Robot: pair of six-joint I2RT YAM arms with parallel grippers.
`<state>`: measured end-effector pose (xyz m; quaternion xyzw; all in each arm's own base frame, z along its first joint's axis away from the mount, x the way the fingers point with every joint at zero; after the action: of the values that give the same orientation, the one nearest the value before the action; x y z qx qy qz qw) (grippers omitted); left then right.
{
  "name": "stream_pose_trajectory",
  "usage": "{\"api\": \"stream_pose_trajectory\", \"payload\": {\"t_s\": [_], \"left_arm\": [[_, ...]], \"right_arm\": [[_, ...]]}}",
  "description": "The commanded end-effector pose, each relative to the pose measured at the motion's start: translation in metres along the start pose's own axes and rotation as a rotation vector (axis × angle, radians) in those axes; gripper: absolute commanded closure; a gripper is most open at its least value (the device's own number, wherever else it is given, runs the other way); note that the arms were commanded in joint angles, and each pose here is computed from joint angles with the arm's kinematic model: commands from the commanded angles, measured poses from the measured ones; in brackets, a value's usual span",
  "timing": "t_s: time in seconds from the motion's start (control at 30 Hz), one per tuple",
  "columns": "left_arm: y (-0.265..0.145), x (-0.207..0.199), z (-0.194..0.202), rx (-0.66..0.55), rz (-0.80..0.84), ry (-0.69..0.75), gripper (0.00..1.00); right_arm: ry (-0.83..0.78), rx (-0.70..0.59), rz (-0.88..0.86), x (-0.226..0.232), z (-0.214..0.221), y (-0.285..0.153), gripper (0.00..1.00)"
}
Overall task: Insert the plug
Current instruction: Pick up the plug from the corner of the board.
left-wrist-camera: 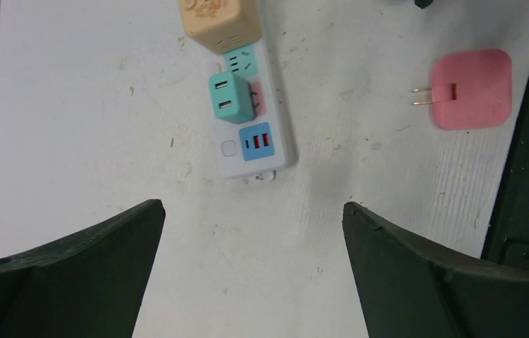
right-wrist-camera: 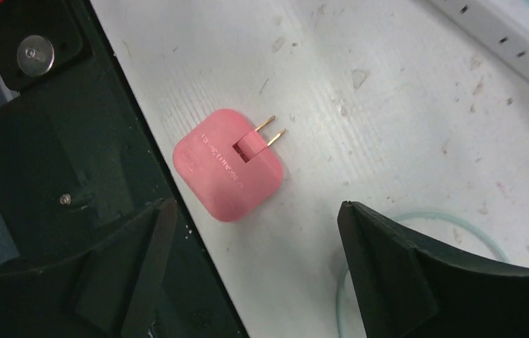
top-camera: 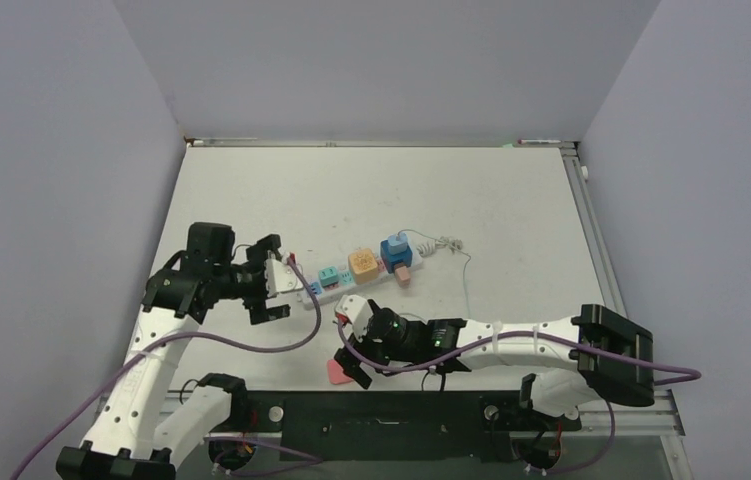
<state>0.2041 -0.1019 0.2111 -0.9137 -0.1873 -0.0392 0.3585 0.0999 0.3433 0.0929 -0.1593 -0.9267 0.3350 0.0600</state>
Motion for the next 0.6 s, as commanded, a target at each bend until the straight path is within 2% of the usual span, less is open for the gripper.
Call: {"api": "stream_pose_trajectory", "payload": {"t_s": [0.0, 0.1, 0.17, 0.23, 0.3, 0.57], "left_arm": [[0.006, -0.022, 0.002, -0.017, 0.047, 0.234, 0.04], [0.007, -0.019, 0.0, -0.029, 0.021, 0.164, 0.04], [0.005, -0.019, -0.005, -0.051, 0.031, 0.11, 0.04], [0.004, -0.016, -0.008, -0.067, 0.015, 0.079, 0.04], [0.001, -0.009, -0.011, -0.083, -0.031, 0.063, 0.04], [-0.013, 0.005, -0.028, -0.118, -0.091, 0.028, 0.04]], "right_arm": [[0.125, -0.051, -0.017, 0.011, -0.006, -0.003, 0.1], [0.153, -0.031, 0.028, 0.022, -0.009, 0.008, 0.1], [0.136, 0.028, 0.045, 0.034, 0.0, 0.017, 0.1], [0.139, 0.024, 0.046, 0.039, 0.001, 0.022, 0.1], [0.153, -0.001, 0.033, 0.043, -0.001, 0.026, 0.1], [0.155, 0.058, 0.064, 0.047, 0.015, 0.046, 0.1]]}}
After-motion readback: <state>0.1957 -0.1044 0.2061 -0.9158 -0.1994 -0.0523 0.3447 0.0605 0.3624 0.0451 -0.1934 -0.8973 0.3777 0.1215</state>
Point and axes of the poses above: each gripper's point midway between its finger pads, its own y axis out along the fingers, its own x axis along the line the jaws close on, z = x × y, the point moved 2 cm from there along -y, back along the fingers, and after that the axes turned 8 degrees about -y, right-handed, at the moved point
